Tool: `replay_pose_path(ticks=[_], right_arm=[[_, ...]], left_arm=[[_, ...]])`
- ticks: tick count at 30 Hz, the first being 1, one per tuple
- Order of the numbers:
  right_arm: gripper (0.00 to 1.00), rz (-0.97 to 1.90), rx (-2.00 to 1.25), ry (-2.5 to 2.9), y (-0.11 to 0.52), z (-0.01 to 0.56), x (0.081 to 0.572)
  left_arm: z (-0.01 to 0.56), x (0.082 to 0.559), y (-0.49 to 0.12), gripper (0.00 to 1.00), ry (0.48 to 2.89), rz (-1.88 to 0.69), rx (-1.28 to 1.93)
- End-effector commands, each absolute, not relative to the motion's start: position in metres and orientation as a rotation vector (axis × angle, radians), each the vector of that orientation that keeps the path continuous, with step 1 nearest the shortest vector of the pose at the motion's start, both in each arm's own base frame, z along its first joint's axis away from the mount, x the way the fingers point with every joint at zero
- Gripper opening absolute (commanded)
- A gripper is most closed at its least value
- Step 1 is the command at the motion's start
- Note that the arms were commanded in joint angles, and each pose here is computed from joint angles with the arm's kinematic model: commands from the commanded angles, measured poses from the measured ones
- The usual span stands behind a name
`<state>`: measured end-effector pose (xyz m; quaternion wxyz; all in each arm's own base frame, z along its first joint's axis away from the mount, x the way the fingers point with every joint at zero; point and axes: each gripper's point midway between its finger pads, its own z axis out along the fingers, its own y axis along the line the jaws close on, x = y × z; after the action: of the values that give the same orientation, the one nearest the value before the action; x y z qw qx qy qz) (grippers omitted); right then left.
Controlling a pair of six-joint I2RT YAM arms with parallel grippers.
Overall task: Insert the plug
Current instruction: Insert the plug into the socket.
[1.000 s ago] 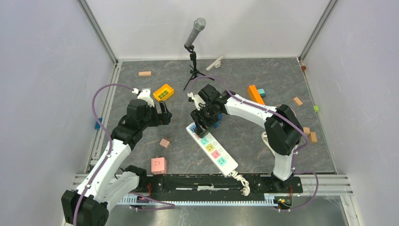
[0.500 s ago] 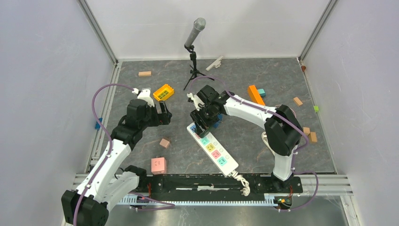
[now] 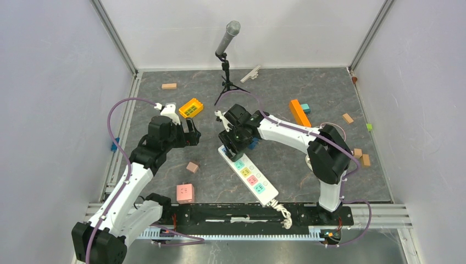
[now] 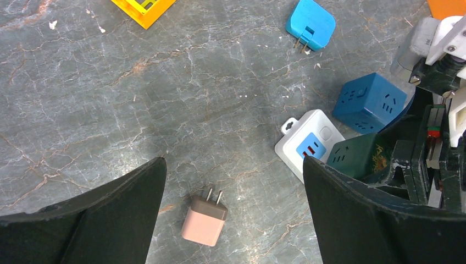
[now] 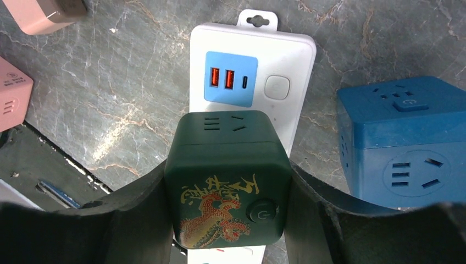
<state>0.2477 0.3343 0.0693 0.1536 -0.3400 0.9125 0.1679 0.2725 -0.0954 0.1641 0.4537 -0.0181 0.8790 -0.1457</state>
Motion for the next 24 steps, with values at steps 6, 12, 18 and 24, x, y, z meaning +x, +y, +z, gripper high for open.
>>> replay_pose_path(ticks=[6, 12, 18, 24], right_arm=[[0.0, 0.088, -1.022, 2.651, 0.296, 0.019, 0.249], [0.0, -0.028, -1.043, 2.609, 0.282, 0.01, 0.24], [0.0, -0.159, -1.103, 2.608, 0.264, -0.012, 0.229], [0.0, -0.233, -1.164, 2.62, 0.249, -0.031, 0.217]], left_arm=[[0.174, 0.28, -0.094, 1.0, 2.12, -0.346, -0.019], [0.174, 0.28, -0.094, 1.0, 2.12, -0.346, -0.019], [0.173, 0.28, -0.094, 1.0, 2.124, -0.346, -0.022], [0.172, 0.28, -0.094, 1.0, 2.126, -0.348, -0.024]])
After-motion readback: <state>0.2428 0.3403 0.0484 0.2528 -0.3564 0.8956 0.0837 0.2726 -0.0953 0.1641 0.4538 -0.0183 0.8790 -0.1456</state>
